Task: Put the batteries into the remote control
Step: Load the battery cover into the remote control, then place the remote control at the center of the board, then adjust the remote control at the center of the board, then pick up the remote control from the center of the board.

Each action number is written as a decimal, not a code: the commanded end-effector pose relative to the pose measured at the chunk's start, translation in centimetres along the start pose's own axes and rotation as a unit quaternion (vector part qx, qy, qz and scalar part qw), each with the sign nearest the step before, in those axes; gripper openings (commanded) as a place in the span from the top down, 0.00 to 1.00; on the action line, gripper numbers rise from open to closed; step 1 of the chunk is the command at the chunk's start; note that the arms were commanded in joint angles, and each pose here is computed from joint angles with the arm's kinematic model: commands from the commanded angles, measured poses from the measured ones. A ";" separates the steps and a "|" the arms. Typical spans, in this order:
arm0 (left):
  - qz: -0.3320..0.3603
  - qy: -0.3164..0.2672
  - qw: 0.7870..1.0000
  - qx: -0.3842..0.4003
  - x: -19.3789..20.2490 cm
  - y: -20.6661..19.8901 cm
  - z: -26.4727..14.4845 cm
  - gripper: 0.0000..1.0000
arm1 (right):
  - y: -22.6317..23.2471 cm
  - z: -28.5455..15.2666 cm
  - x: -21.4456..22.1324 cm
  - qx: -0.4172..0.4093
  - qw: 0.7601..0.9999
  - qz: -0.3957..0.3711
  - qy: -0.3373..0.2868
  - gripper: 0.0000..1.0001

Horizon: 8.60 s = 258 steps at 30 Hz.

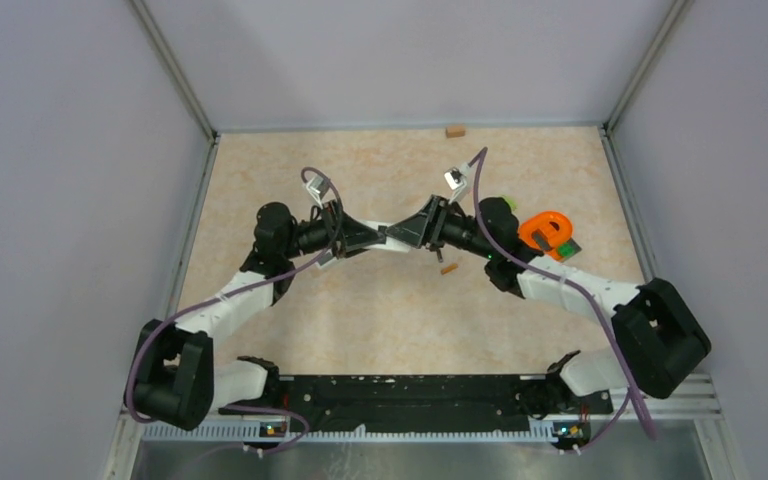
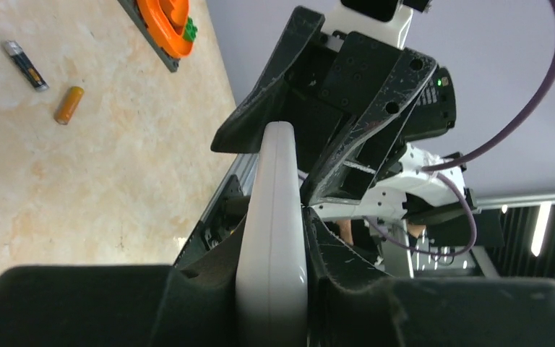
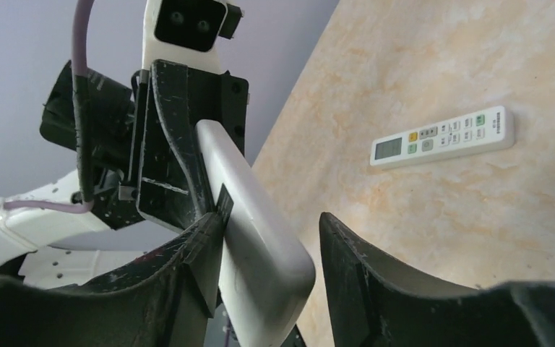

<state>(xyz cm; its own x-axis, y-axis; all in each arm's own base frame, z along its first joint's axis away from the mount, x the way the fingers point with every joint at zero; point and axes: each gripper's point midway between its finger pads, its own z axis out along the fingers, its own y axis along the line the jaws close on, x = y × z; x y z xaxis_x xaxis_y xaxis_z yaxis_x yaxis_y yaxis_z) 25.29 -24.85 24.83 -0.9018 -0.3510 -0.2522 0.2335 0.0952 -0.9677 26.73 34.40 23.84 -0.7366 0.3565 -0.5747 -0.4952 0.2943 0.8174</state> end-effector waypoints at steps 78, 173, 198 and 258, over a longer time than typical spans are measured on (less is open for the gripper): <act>0.251 -0.226 0.880 -0.334 -7.5 2.0 -10.4 0.01 | -18.4 -10.6 -10.8 0.555 0.720 -0.413 0.052 1.00; 0.013 -0.281 0.797 -0.534 -4.9 19.2 -15.6 0.27 | -15.8 6.1 8.4 0.181 0.917 -0.236 0.264 0.59; -0.014 -0.317 0.782 -0.537 -4.2 16.5 -18.6 0.02 | -13.0 8.7 11.4 -0.065 0.764 -0.573 0.291 0.21; 0.057 -0.146 0.980 -0.120 -3.0 6.0 -7.7 0.01 | 1.7 2.8 4.1 -0.267 0.933 0.189 0.153 1.00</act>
<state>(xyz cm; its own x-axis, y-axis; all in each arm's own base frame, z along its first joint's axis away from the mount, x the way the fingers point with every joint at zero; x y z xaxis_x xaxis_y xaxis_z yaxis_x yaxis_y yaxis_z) 26.72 -15.30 16.58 -0.7351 -0.5905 -0.3332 0.0720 0.4207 -0.9043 25.14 40.10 18.52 -0.9841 0.0169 -0.1768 -0.1773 -0.1558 0.9717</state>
